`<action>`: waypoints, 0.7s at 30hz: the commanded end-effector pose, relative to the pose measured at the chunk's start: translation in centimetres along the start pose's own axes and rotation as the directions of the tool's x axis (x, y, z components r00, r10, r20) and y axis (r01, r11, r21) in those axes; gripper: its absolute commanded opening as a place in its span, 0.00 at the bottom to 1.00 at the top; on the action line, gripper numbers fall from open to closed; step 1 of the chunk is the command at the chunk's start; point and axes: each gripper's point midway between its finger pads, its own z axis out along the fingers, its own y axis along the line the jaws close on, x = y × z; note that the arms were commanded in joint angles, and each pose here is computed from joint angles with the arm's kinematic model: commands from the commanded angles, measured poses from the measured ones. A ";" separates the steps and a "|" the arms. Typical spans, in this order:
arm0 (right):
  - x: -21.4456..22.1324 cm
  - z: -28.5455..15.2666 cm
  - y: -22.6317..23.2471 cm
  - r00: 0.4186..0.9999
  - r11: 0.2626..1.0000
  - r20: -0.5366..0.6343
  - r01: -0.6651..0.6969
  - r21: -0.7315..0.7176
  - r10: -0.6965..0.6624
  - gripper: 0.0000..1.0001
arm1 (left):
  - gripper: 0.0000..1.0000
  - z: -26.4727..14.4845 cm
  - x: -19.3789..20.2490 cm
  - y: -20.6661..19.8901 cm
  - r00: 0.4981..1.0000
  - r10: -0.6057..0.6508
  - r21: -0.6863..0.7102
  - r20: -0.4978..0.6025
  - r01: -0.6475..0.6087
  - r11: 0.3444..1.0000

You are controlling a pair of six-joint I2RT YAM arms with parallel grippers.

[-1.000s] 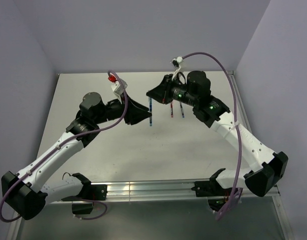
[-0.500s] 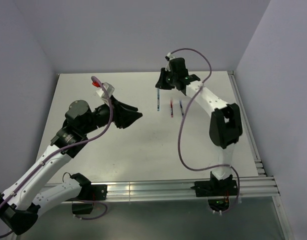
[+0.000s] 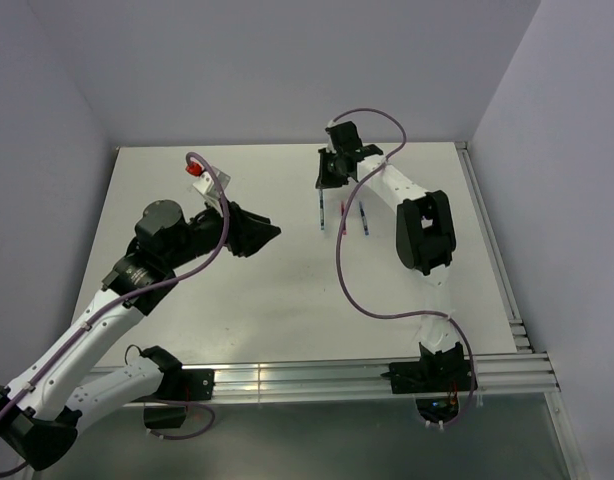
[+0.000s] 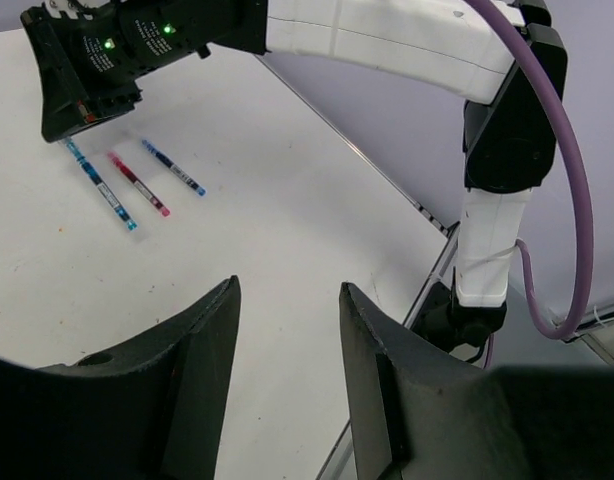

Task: Insert the pens into the pen caps

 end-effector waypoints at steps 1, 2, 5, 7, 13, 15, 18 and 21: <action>-0.6 0.2 -1.0 1.000 0.999 0.011 0.013 0.040 -0.013 0.00 | 0.50 -0.1 -0.7 0.4 1.000 0.003 -0.008 0.025 -0.003 1.000; -0.4 0.5 -1.2 1.000 0.999 0.005 0.010 0.047 -0.010 0.00 | 0.50 -0.1 -0.7 0.4 1.000 0.001 -0.001 0.021 -0.001 1.000; 0.0 0.9 -1.6 1.000 0.998 -0.002 0.009 0.062 -0.009 0.00 | 0.49 -0.1 -0.8 0.9 1.000 -0.012 -0.004 0.021 0.012 1.000; 0.0 1.0 -1.8 1.000 0.998 -0.004 0.009 0.068 -0.008 0.00 | 0.49 -0.1 -0.9 1.2 1.000 -0.018 -0.010 0.023 0.018 1.000; 0.3 1.6 -2.2 1.000 0.997 -0.017 0.005 0.080 -0.003 0.04 | 0.49 -0.1 -0.8 1.4 0.999 -0.025 -0.007 0.022 0.025 1.000; 0.5 1.9 -2.3 1.000 0.997 -0.024 0.006 0.082 -0.004 0.06 | 0.49 -0.1 -0.8 1.5 0.999 -0.026 -0.005 0.023 0.026 1.000; 0.8 2.2 -2.5 0.999 0.996 -0.032 0.003 0.086 -0.001 0.12 | 0.49 -0.1 -0.9 1.6 0.999 -0.027 -0.009 0.025 0.028 1.000; 1.1 2.3 -2.6 0.999 0.996 -0.039 0.001 0.088 0.002 0.18 | 0.49 -0.1 -1.0 1.8 0.999 -0.030 -0.014 0.026 0.030 0.999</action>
